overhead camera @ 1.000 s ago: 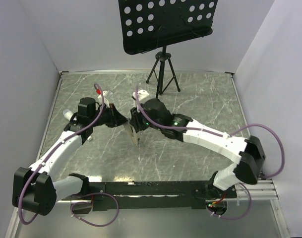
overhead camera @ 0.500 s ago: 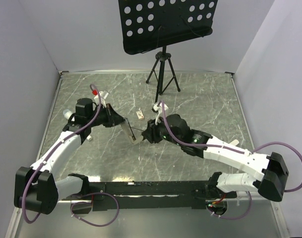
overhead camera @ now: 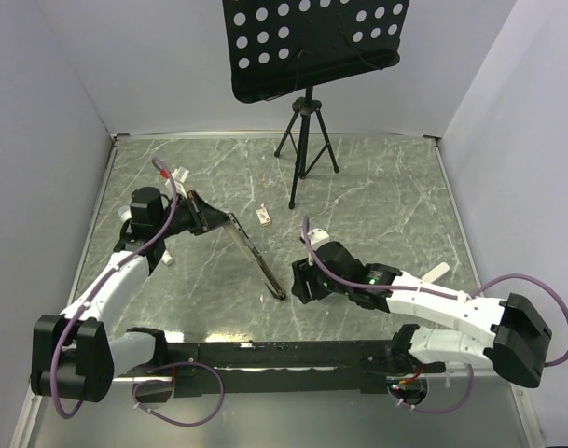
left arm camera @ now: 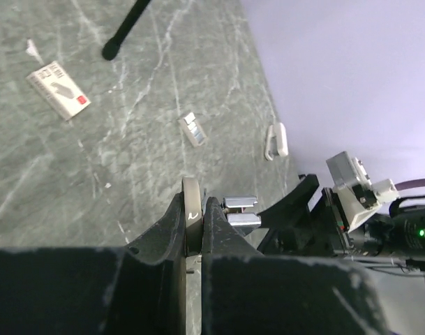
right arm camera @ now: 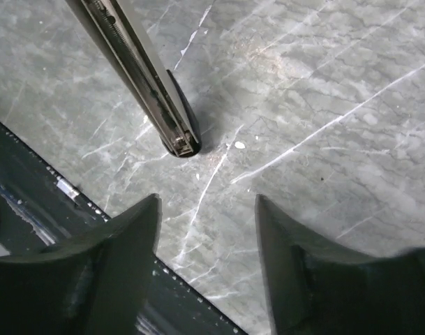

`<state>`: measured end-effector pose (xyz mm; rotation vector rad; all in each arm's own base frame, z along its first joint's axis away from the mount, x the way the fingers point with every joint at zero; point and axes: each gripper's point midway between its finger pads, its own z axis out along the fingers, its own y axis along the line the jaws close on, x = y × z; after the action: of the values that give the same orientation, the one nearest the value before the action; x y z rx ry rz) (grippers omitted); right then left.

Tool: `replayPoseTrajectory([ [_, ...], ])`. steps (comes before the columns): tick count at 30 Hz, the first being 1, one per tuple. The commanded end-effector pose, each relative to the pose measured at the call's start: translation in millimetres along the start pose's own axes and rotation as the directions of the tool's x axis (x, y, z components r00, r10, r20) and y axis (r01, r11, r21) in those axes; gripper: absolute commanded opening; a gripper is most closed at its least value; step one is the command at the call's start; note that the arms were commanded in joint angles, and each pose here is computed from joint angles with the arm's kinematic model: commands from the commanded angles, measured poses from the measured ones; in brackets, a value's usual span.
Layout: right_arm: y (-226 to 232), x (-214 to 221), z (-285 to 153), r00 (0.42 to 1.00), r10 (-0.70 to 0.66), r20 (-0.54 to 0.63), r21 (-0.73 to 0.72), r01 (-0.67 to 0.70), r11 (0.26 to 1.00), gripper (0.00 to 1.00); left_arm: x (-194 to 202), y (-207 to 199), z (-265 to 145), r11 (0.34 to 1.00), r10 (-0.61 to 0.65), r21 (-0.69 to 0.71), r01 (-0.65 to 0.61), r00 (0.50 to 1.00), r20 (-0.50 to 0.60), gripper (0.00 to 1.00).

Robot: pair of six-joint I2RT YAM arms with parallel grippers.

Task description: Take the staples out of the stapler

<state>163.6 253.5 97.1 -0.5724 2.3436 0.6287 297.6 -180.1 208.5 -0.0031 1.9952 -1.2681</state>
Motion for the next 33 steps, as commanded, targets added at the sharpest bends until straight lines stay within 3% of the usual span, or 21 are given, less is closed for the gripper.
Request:
replayPoseTrajectory([
  [1,19.1,-40.8,-26.7,0.994,0.007,0.109,-0.065,0.000,0.998,0.73,-19.7,-46.2,-5.8,0.982,0.079,0.172,-0.082,0.997,0.026,0.01],
  [5,36.1,-70.6,-46.2,0.968,-0.054,0.244,-0.152,0.094,0.984,0.90,-10.0,-56.8,-9.1,0.964,0.081,0.255,-0.074,0.997,-0.015,0.01],
  [11,63.7,-108.3,-54.5,0.938,-0.118,0.327,-0.321,0.228,0.919,0.95,-2.4,-69.7,-15.4,0.936,0.099,0.343,-0.082,0.995,-0.034,0.01],
  [14,76.9,-113.8,-56.6,0.937,-0.108,0.333,-0.469,0.264,0.843,0.97,3.4,-76.8,-18.7,0.915,0.092,0.399,-0.060,0.994,-0.061,0.01],
  [19,91.0,-117.9,-54.5,0.955,-0.082,0.286,-0.650,0.256,0.715,0.95,7.7,-81.8,-20.6,0.904,0.099,0.424,-0.057,0.992,-0.077,0.01],
  [33,109.0,-119.7,-30.0,0.979,-0.051,0.195,-0.777,0.186,0.602,0.74,12.3,-88.2,-23.7,0.898,0.115,0.434,-0.069,0.990,-0.081,0.01],
])
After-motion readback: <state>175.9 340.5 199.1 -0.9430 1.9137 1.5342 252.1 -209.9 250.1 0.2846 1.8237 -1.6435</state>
